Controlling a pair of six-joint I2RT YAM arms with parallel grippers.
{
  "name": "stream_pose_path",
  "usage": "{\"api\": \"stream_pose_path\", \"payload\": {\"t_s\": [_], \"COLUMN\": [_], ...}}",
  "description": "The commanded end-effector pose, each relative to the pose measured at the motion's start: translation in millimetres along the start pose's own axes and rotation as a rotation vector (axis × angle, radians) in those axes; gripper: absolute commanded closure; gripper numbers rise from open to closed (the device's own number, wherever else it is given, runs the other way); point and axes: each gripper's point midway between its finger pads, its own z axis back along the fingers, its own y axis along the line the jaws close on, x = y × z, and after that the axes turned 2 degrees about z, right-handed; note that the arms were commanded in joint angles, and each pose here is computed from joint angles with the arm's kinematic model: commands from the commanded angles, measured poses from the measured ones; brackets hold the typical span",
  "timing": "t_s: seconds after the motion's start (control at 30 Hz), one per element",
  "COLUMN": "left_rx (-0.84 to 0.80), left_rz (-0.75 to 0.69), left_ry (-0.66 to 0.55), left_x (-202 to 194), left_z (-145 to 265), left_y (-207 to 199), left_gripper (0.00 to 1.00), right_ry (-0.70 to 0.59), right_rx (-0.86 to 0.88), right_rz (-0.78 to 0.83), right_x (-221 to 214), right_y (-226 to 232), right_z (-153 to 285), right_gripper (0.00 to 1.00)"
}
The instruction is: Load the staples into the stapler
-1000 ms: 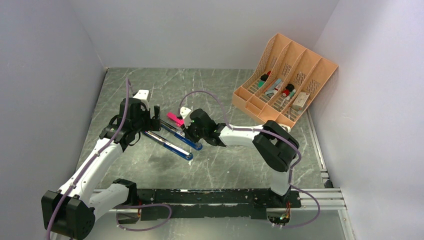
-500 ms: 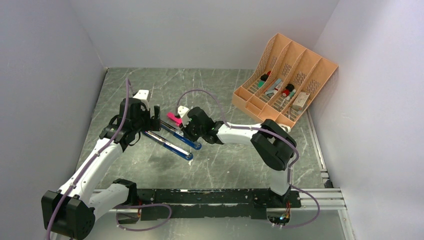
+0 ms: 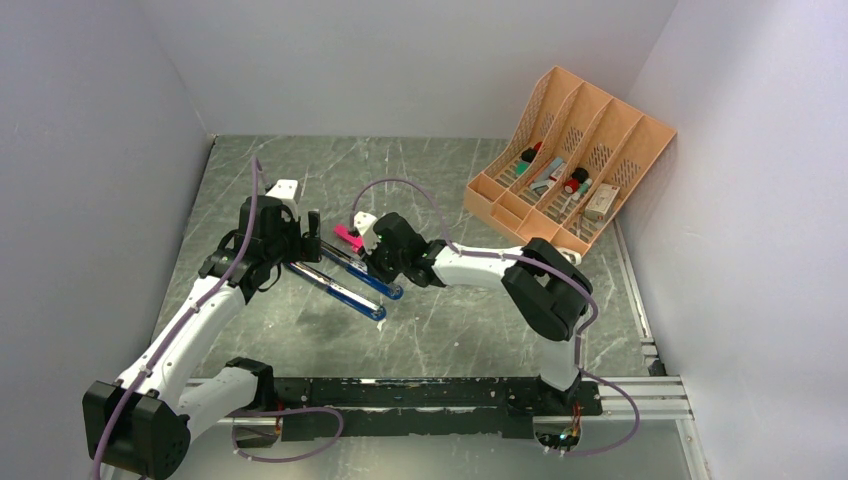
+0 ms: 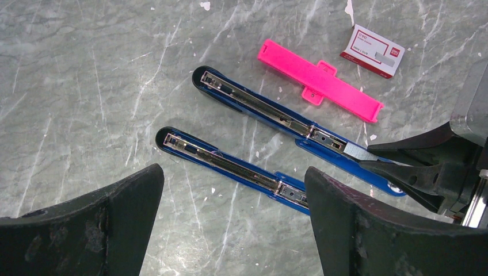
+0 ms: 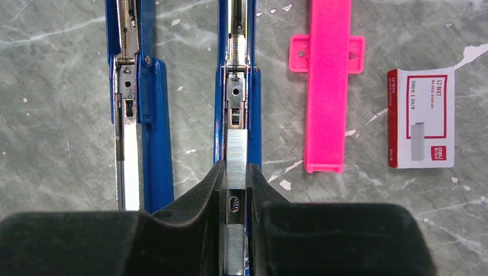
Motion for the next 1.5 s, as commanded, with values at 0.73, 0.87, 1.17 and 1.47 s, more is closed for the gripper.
{"api": "stream_pose_path", "payload": {"t_s": [0.73,0.87,1.17,1.47], "left_rx": [-0.024,-0.024,-0.025,-0.025], "left_rz": [-0.01,-0.01,-0.009,-0.01], "left_ry": [-0.031,-0.033,-0.034,-0.036], "left_x": [8.3,8.7,9.2,10.0], "left_z": [1.0,1.5,1.6,1.7], "left_y": [-4.5,-4.5,-4.5,-4.7], "left_gripper": [0.04,0.04,0.04,0.04], "right_ry": [-0.086,-0.137,-0.139,-0.081], "right_rx": [-0.001,-0.007,-0.039,-0.024], "right_rz": [-0.002,-0.005,-0.062,-0.098], "right_x": [14.4,24.5,23.8,8.6], "right_y": [1.7,1.2,-4.1,-4.9], "right_z": [25.6,29.6,21.2,5.4], "right_gripper": [0.67,0.66,0.65,0.69]}}
